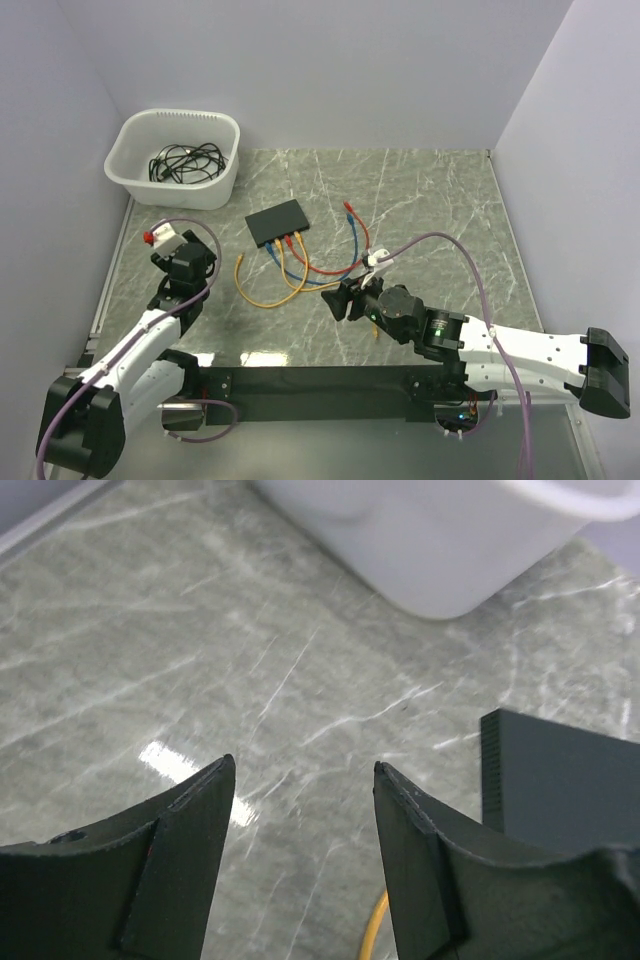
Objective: Insert the plug into the switch port
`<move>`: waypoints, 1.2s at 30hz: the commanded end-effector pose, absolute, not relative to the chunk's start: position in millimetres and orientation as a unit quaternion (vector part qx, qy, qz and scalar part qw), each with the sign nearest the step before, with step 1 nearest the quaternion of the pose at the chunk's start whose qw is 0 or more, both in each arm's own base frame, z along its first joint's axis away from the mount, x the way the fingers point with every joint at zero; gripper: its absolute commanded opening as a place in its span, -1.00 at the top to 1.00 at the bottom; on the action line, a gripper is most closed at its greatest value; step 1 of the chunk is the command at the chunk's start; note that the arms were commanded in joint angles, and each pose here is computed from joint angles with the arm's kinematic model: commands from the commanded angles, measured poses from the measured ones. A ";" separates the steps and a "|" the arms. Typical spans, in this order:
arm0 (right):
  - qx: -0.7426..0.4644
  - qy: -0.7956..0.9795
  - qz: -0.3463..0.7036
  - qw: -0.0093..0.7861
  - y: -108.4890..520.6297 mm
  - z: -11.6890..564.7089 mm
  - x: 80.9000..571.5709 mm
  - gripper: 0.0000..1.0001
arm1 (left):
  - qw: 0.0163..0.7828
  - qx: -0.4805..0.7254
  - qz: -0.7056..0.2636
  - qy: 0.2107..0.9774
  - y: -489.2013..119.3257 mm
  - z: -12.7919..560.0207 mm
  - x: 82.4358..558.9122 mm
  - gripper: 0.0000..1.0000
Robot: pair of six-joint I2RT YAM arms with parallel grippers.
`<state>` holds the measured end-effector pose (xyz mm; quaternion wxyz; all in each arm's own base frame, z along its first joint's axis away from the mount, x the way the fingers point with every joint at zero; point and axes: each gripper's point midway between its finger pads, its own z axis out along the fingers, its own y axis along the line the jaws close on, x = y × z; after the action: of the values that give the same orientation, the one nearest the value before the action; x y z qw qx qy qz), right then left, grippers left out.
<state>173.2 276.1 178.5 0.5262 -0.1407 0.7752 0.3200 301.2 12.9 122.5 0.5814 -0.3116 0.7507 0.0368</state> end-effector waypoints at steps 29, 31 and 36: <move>-0.149 0.768 0.351 0.515 292.5 175.7 166.0 -0.32 | 0.667 -0.199 0.071 0.714 24.9 131.0 379.6 -0.01; -0.149 0.768 0.350 0.515 291.0 175.1 166.0 -0.32 | 0.685 -0.212 0.082 0.692 32.9 139.0 371.4 0.01; -0.144 0.771 0.344 0.516 289.6 174.2 167.5 -0.33 | 0.733 -0.242 0.081 0.631 47.8 151.8 344.8 -0.06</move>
<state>165.3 284.8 157.4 0.5039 -0.1595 0.7827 0.3285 356.2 33.7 119.7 0.6751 -0.2121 0.7018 0.0819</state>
